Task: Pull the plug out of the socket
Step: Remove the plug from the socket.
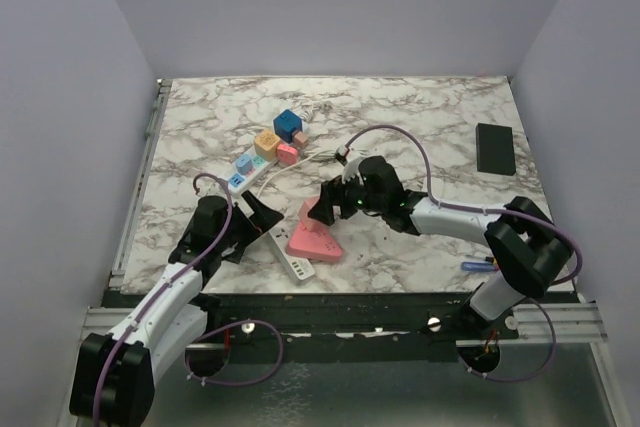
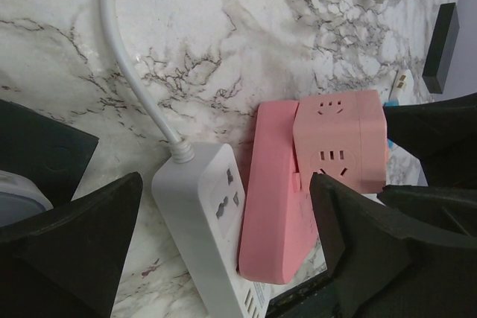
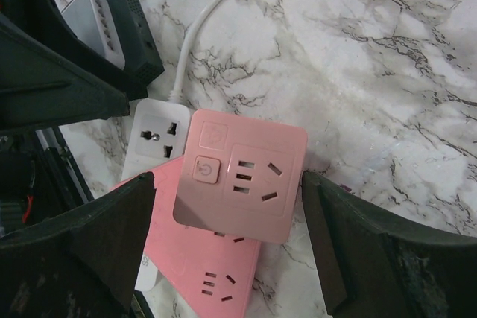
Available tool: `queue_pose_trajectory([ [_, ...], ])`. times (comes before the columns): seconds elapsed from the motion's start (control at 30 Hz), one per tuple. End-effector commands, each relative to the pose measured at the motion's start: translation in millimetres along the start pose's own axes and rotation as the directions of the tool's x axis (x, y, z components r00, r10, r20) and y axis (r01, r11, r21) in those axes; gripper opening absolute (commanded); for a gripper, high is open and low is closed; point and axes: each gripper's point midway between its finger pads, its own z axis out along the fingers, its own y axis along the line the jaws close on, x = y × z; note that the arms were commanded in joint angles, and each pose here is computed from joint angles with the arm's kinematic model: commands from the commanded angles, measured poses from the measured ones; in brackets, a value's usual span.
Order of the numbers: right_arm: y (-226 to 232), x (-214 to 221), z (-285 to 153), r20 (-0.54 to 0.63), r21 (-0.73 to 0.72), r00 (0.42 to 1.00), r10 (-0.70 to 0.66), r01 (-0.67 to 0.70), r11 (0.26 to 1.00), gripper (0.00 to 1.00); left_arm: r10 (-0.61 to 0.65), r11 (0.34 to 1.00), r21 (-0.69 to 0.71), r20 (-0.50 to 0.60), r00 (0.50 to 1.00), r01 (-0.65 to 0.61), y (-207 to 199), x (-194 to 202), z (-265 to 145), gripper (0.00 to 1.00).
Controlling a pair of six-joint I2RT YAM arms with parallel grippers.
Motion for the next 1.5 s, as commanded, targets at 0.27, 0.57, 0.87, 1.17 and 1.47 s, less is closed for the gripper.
queue_pose_trajectory([
  [0.27,-1.4,5.7,22.3,-0.049,0.039,0.999,0.001,0.001,0.999,0.84,-0.049,0.999,0.001,-0.032,0.998,0.049,11.3,13.2,7.1,0.99],
  [0.57,-0.1,22.5,27.1,-0.102,0.05,0.994,0.026,-0.021,0.999,0.76,-0.048,0.999,0.016,-0.051,0.998,0.048,10.5,15.6,13.0,0.99],
  [0.87,-2.6,25.5,26.3,-0.096,0.069,0.994,0.053,-0.046,0.997,0.51,-0.046,0.999,0.023,-0.069,0.997,0.048,11.7,20.4,12.8,0.99],
  [1.17,-17.6,6.2,6.5,0.043,0.188,0.994,0.097,-0.103,0.977,0.05,0.007,0.991,0.137,-0.044,0.999,-0.001,-12.3,12.6,7.3,0.99],
  [1.47,-30.3,-0.9,-11.4,0.173,0.252,0.973,0.15,-0.191,0.949,0.0,-0.038,0.988,0.149,-0.041,0.998,0.044,-13.2,11.9,11.9,0.99],
])
